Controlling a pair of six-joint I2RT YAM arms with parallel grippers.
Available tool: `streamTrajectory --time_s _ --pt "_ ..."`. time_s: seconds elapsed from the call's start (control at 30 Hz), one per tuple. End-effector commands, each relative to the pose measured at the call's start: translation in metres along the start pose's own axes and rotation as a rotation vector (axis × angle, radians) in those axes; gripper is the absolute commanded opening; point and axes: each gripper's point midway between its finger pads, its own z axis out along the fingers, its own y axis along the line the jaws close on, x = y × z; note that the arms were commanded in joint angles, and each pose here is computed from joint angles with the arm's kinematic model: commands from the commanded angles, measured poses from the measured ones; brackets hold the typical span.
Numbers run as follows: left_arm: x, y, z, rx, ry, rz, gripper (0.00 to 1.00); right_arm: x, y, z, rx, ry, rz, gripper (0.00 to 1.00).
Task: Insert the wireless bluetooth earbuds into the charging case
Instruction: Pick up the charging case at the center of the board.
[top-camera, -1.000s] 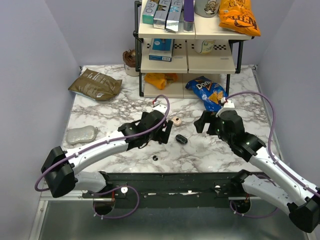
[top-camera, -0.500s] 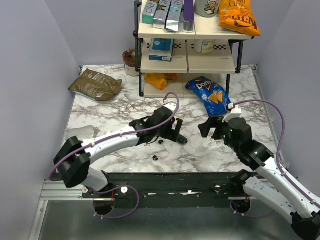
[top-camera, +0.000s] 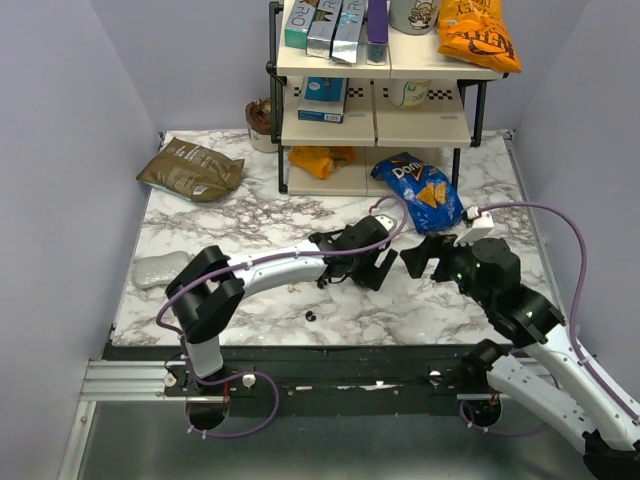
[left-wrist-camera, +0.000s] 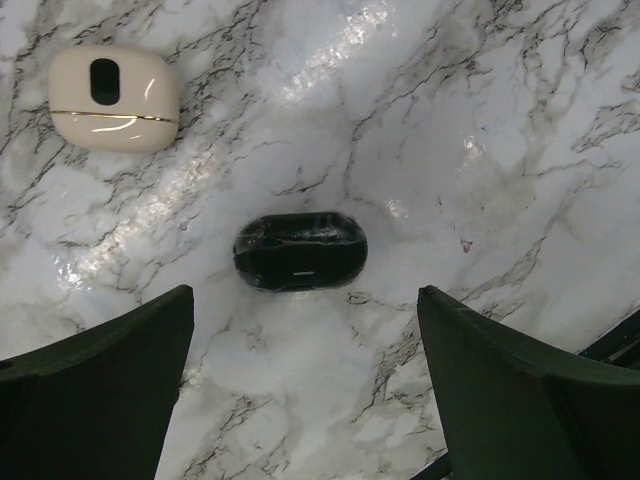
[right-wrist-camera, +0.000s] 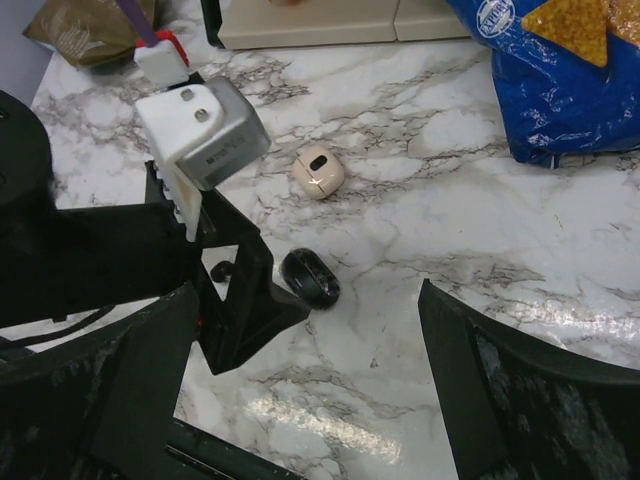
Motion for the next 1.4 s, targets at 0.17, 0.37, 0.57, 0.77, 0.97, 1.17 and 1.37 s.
streamTrajectory --time_s 0.17,0.37,0.57,0.77,0.97,1.17,1.37 --pt "0.029 0.005 0.027 -0.074 0.115 0.044 0.99 0.004 0.003 -0.009 -0.019 0.036 -0.022 1.00" --pt "0.034 0.006 0.037 -0.083 0.127 0.046 0.97 0.003 0.001 -0.012 -0.013 0.033 -0.021 1.00" --pt "0.033 0.008 0.045 -0.095 0.120 0.045 0.97 0.004 -0.001 -0.013 -0.005 0.034 -0.023 1.00" --pt "0.037 0.007 0.052 -0.092 0.135 0.054 0.98 0.006 -0.003 -0.012 0.007 0.039 -0.027 1.00" --pt "0.042 0.009 0.055 -0.096 0.149 0.069 0.97 0.008 -0.005 -0.011 0.013 0.041 -0.029 1.00" --pt "0.045 0.010 0.052 -0.095 0.157 0.086 0.80 0.007 -0.006 -0.013 0.018 0.037 -0.027 1.00" --pt "0.048 0.011 0.049 -0.085 0.149 0.088 0.63 0.005 -0.006 -0.015 0.017 0.032 -0.024 1.00"
